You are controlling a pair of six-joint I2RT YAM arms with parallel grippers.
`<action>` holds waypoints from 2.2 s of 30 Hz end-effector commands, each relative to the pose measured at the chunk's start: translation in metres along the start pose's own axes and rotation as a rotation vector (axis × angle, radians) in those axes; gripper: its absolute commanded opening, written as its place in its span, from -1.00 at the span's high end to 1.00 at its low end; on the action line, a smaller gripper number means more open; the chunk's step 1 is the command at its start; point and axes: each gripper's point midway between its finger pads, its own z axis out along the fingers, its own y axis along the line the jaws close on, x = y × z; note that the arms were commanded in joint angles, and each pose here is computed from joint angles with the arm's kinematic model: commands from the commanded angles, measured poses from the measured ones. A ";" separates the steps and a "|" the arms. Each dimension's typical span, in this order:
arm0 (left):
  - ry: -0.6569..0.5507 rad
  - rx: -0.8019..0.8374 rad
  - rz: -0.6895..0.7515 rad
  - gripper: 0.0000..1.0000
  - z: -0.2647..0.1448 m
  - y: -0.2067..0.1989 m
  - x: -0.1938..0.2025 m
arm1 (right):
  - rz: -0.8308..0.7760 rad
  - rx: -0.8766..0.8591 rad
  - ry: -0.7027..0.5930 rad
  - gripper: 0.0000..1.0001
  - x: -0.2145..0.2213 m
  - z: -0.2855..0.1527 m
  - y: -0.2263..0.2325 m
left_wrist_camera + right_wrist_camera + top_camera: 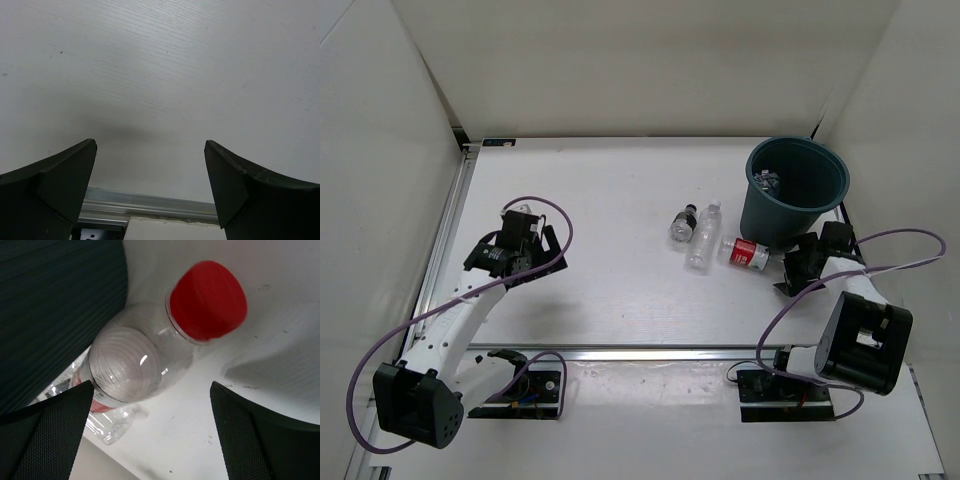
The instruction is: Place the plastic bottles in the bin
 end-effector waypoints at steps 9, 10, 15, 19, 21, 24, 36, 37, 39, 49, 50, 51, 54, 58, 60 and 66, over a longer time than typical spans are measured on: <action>0.002 0.049 0.020 -1.00 -0.011 -0.009 -0.003 | 0.065 0.083 0.087 -0.82 0.009 0.031 -0.019; 0.010 0.045 0.021 -1.00 -0.009 -0.007 0.000 | 0.070 0.089 0.105 -0.77 0.009 0.032 -0.016; 0.010 0.044 0.021 -1.00 -0.009 -0.007 0.000 | 0.062 0.158 0.161 -0.36 0.018 0.024 -0.025; 0.004 0.034 0.011 -1.00 -0.009 -0.005 0.001 | 0.009 0.160 0.196 -0.15 0.031 -0.003 -0.029; 0.001 0.012 0.012 -1.00 -0.007 0.000 0.002 | -0.049 0.099 0.207 -0.06 0.040 -0.026 -0.021; -0.024 -0.012 0.010 -1.00 -0.008 0.003 -0.004 | -0.151 0.027 0.163 0.10 0.043 -0.073 -0.007; -0.157 -0.041 -0.068 -1.00 -0.027 -0.002 -0.048 | -0.388 -0.313 -0.338 0.57 -0.048 -0.258 0.158; -0.174 -0.030 -0.072 -1.00 -0.029 -0.005 -0.053 | -0.388 -0.316 -0.369 0.57 -0.059 -0.261 0.169; -0.194 -0.017 -0.078 -1.00 -0.031 -0.009 -0.059 | -0.397 -0.357 -0.453 0.57 -0.085 -0.268 0.200; -0.256 0.097 -0.061 -1.00 -0.026 -0.051 -0.105 | -0.468 -0.263 -0.659 0.46 -0.171 -0.236 0.251; -0.269 0.113 -0.048 -1.00 -0.026 -0.059 -0.116 | -0.483 -0.243 -0.671 0.46 -0.180 -0.229 0.253; -0.276 0.129 -0.040 -1.00 -0.026 -0.065 -0.123 | -0.498 -0.236 -0.690 0.36 -0.185 -0.229 0.256; -0.255 0.207 -0.016 -1.00 -0.021 -0.094 -0.137 | -0.578 -0.243 -0.702 -0.99 -0.186 -0.223 0.272; -0.180 0.389 0.056 -1.00 -0.015 -0.153 -0.149 | -0.574 -0.260 -0.687 -1.00 -0.158 -0.231 0.278; -0.162 0.483 0.078 -1.00 -0.015 -0.186 -0.163 | -0.562 -0.286 -0.679 -1.00 -0.137 -0.244 0.275; -0.055 0.710 0.227 -1.00 0.013 -0.273 -0.165 | -0.599 -0.345 -0.518 -1.00 -0.057 -0.239 0.240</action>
